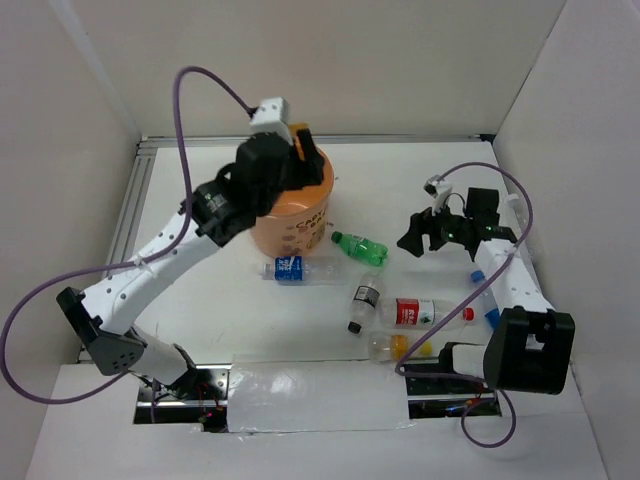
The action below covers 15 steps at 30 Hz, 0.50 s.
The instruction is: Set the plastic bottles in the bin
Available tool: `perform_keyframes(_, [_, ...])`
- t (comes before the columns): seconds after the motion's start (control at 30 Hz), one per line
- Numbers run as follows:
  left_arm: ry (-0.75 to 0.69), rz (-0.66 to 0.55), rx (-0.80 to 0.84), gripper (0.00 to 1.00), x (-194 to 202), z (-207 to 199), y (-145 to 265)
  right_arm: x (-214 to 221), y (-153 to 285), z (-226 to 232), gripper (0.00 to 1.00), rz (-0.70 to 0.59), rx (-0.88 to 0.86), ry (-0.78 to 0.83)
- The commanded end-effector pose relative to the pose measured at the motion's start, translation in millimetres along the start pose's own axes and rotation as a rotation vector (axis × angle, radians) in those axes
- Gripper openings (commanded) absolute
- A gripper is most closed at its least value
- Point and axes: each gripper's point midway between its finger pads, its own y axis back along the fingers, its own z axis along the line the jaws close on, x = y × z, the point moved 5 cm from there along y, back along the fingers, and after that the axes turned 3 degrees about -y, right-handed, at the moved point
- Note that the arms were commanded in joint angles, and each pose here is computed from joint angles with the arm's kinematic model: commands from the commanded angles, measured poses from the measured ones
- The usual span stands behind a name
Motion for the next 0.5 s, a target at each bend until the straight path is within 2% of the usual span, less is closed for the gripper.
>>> perform_keyframes(0.0, [-0.036, -0.042, -0.231, 0.31, -25.7, 72.5, -28.9, -29.1, -8.2, 11.6, 0.89, -0.021, -0.018, 0.122])
perform_keyframes(0.03, [-0.019, -0.031, -0.302, 0.36, -27.1, 97.3, -37.6, -34.8, -15.5, 19.3, 0.91, -0.02, -0.039, 0.144])
perform_keyframes(0.13, [0.014, -0.002, -0.353, 0.51, -29.1, 131.3, -51.8, -39.4, -29.2, 23.7, 0.96, -0.006, -0.025, 0.189])
perform_keyframes(0.17, [0.017, 0.01, -0.356, 0.61, -26.6, 136.8, -53.4, -41.2, -37.2, 28.6, 0.98, 0.004, -0.035, 0.208])
perform_keyframes(0.2, [0.018, 0.035, -0.347, 0.66, -21.2, 139.2, -60.2, -40.5, -42.5, 28.1, 1.0, 0.012, -0.027, 0.216])
perform_keyframes(0.4, [-0.009, 0.13, -0.374, 0.89, -1.2, 155.6, -67.9, -28.7, -77.8, 33.0, 1.0, 0.104, -0.054, 0.295])
perform_keyframes(0.47, [0.005, 0.128, -0.386, 0.92, -2.4, 159.9, -61.8, -23.5, -92.0, 36.2, 1.0, 0.126, -0.057, 0.314])
